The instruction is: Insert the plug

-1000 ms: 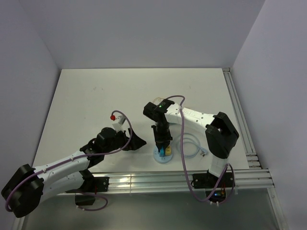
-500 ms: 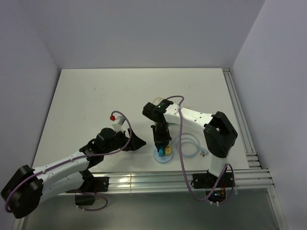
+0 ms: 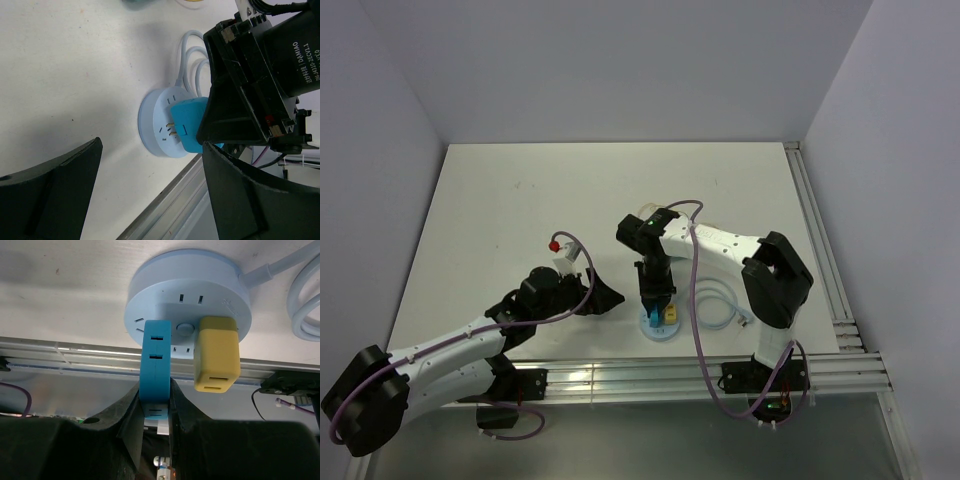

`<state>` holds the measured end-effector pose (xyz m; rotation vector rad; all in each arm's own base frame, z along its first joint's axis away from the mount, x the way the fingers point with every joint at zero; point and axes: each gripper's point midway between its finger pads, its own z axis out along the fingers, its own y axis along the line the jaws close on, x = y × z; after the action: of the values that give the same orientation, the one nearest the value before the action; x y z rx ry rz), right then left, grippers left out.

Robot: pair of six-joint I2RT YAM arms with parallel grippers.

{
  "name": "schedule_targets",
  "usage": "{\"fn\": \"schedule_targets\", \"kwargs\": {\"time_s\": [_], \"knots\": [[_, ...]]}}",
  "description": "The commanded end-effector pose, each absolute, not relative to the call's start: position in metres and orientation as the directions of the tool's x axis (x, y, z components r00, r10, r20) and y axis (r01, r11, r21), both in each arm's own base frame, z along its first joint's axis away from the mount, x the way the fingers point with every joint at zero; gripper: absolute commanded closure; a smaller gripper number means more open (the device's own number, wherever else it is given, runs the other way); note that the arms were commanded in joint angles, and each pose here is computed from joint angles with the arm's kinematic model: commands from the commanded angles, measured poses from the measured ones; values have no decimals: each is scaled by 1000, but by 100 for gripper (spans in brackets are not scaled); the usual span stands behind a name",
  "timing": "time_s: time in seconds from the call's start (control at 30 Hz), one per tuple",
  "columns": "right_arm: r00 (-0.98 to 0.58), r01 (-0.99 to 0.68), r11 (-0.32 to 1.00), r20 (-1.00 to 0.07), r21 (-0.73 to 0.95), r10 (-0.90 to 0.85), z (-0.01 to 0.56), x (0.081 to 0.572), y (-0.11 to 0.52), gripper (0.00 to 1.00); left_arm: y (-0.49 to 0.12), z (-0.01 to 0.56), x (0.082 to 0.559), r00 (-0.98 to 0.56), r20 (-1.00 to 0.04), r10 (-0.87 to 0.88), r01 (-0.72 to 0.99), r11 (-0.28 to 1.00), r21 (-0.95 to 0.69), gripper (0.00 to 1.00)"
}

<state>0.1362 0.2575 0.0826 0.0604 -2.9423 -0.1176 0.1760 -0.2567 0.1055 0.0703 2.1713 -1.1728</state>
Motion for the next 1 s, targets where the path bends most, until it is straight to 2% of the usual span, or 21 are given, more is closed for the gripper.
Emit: {"fn": "schedule_targets", "kwargs": {"time_s": [0.0, 0.27, 0.6, 0.97], "knots": [[-984, -17, 998, 177, 58, -27, 77, 139, 260, 100, -256, 106, 179, -766, -593, -248, 357, 604, -713, 13], [-976, -42, 999, 215, -10, -39, 51, 128, 254, 100, -253, 97, 179, -775, -581, -249, 331, 623, -709, 13], [-987, -24, 996, 162, -81, -11, 27, 128, 240, 100, -249, 91, 177, -776, -579, -251, 321, 633, -704, 14], [-984, -61, 990, 174, -126, -39, 13, 134, 244, 100, -242, 94, 173, -769, -585, -258, 316, 641, -699, 14]]}}
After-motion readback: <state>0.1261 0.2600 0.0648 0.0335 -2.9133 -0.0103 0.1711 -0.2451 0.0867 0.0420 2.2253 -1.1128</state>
